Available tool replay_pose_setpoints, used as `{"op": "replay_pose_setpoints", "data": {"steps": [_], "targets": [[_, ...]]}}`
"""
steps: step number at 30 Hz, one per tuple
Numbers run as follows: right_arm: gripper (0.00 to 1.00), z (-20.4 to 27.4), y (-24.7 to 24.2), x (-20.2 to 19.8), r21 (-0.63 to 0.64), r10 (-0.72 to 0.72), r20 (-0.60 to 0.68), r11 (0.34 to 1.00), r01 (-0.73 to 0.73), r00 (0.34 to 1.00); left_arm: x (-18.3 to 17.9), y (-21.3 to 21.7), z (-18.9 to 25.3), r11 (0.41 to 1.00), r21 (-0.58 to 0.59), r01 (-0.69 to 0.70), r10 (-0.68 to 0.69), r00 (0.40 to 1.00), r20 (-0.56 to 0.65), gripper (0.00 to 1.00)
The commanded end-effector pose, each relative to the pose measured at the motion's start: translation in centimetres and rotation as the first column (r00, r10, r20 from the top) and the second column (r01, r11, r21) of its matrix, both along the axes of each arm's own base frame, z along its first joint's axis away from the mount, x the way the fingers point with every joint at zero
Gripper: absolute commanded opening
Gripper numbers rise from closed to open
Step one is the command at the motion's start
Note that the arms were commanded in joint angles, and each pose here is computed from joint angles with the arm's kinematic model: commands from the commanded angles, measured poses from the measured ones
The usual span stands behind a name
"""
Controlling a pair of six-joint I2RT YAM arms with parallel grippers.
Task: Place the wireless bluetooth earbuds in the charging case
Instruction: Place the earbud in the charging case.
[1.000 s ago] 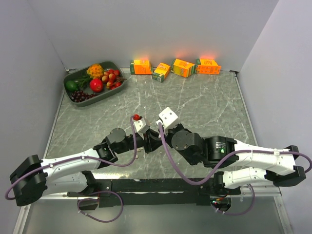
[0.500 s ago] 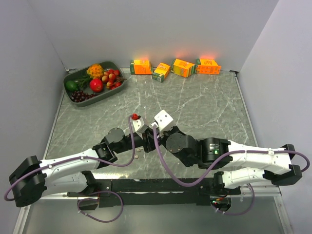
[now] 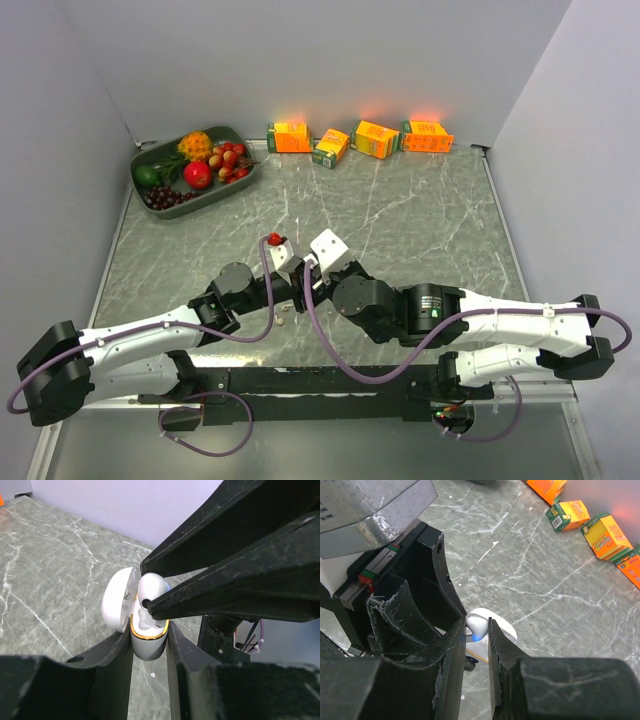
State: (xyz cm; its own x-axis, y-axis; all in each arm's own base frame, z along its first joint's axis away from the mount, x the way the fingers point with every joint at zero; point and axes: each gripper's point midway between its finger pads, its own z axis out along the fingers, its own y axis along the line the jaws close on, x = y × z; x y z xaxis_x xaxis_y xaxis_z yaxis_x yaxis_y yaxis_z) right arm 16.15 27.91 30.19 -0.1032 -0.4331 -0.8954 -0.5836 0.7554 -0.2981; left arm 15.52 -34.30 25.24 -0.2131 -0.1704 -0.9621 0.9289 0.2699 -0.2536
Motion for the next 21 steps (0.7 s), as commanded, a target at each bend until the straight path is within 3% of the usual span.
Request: {"op": "replay_pose_setpoints", "data": {"steps": [1,21], "targets": [[0.00,0.6,0.3,0.3,0.015,-0.013,0.032,1.000,0.013,0.999,-0.5,0.3,2.5,0.997,-0.079,0.022,-0.019,0.999,0.044,0.01],[0.00,-0.5,0.3,0.2,-0.028,-0.011,0.026,1.000,0.012,1.000,-0.6,0.5,2.8,0.996,-0.087,0.020,-0.016,0.999,0.047,0.01]]}}
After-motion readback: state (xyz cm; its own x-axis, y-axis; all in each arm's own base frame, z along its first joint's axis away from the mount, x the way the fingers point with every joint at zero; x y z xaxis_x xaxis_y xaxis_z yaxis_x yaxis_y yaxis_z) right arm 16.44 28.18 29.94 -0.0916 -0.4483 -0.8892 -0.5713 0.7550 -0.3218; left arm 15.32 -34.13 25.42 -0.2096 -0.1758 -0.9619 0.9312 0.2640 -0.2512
